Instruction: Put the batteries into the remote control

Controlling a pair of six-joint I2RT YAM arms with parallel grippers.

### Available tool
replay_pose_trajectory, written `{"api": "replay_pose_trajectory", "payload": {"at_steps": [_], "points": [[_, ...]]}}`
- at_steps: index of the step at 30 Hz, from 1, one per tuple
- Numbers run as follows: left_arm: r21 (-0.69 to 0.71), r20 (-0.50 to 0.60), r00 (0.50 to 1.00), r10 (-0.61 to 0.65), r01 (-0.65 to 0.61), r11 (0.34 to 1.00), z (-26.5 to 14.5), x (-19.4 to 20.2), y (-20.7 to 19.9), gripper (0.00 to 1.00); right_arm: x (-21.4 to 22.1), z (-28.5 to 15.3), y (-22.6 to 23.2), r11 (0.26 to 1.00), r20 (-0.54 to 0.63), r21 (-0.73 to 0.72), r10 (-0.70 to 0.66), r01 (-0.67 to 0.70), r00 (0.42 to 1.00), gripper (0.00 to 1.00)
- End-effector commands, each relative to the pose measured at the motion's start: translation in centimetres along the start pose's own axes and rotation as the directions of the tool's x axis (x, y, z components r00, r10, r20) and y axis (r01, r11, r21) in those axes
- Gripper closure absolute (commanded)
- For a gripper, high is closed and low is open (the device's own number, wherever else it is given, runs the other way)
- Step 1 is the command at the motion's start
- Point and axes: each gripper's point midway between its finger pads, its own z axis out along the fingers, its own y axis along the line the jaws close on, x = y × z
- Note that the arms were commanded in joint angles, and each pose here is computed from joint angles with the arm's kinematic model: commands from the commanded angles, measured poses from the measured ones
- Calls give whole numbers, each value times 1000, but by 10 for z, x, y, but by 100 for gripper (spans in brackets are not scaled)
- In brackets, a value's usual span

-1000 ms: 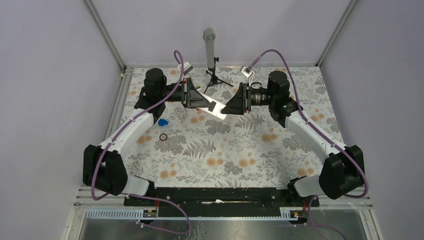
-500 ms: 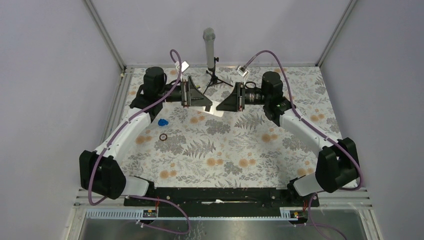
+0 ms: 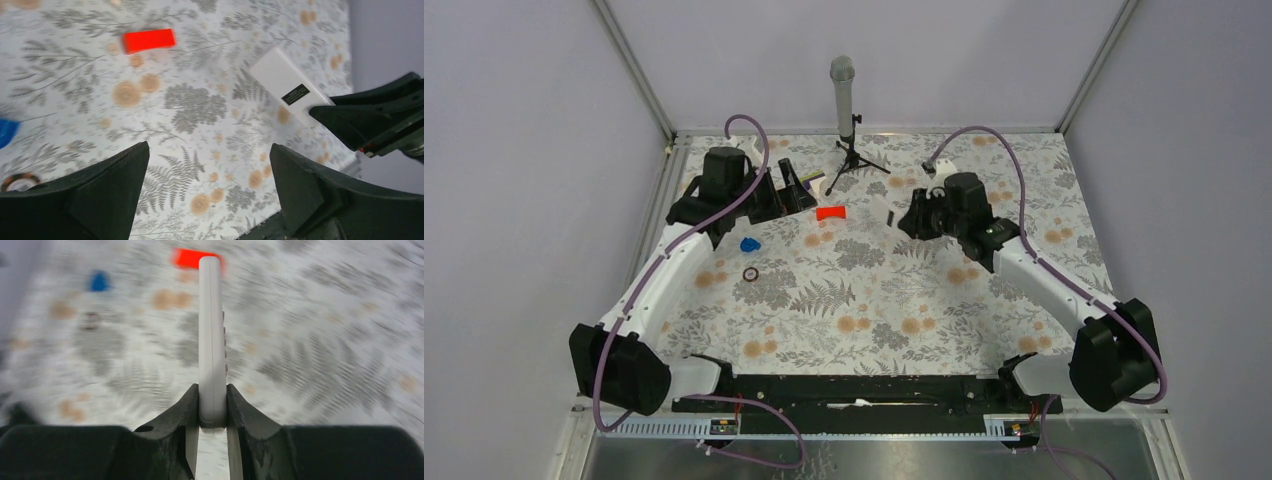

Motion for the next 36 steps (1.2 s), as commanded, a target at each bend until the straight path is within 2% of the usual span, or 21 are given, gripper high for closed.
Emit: {"api": "replay_pose_trajectory", "payload": {"at_steps": [1, 4, 9, 11, 15, 18, 21, 25, 30, 32, 36], "points": [[-202, 128, 991, 39, -12, 979, -19, -18, 32, 1, 30, -20, -103, 843, -70, 512, -151, 165, 986, 100], [-218, 153, 987, 40, -6, 976, -25, -20, 34, 1, 39, -27, -126, 718, -124, 655, -205, 236, 971, 100], [-236, 179, 982, 51, -7, 972, -32, -21, 36, 1, 73, -15, -135, 593, -294, 710, -242, 380, 925, 100], [-239, 186, 981, 55, -10, 971, -35, -20, 37, 1, 88, -6, -134, 569, -357, 695, -256, 439, 898, 100], [-251, 201, 977, 64, -12, 968, -40, -20, 38, 1, 114, 11, -126, 568, -447, 640, -272, 517, 852, 100], [-258, 208, 976, 70, -15, 966, -43, -21, 39, 1, 139, 24, -117, 569, -535, 573, -286, 590, 795, 100], [-269, 209, 975, 73, -14, 963, -45, -20, 41, 1, 162, 34, -109, 568, -597, 516, -300, 642, 745, 85], [-279, 204, 976, 77, -17, 960, -49, -20, 42, 1, 173, 41, -97, 617, -606, 476, -285, 626, 742, 59], [-292, 201, 976, 82, -21, 956, -56, -23, 41, 1, 145, 38, -59, 725, -532, 423, -287, 544, 797, 23], [-282, 191, 978, 84, -28, 959, -58, -24, 36, 1, 126, 35, -40, 773, -480, 403, -279, 491, 832, 16], [-318, 184, 980, 78, -16, 948, -64, -29, 37, 1, 81, 20, -22, 835, -339, 410, -233, 366, 911, 8]]}}
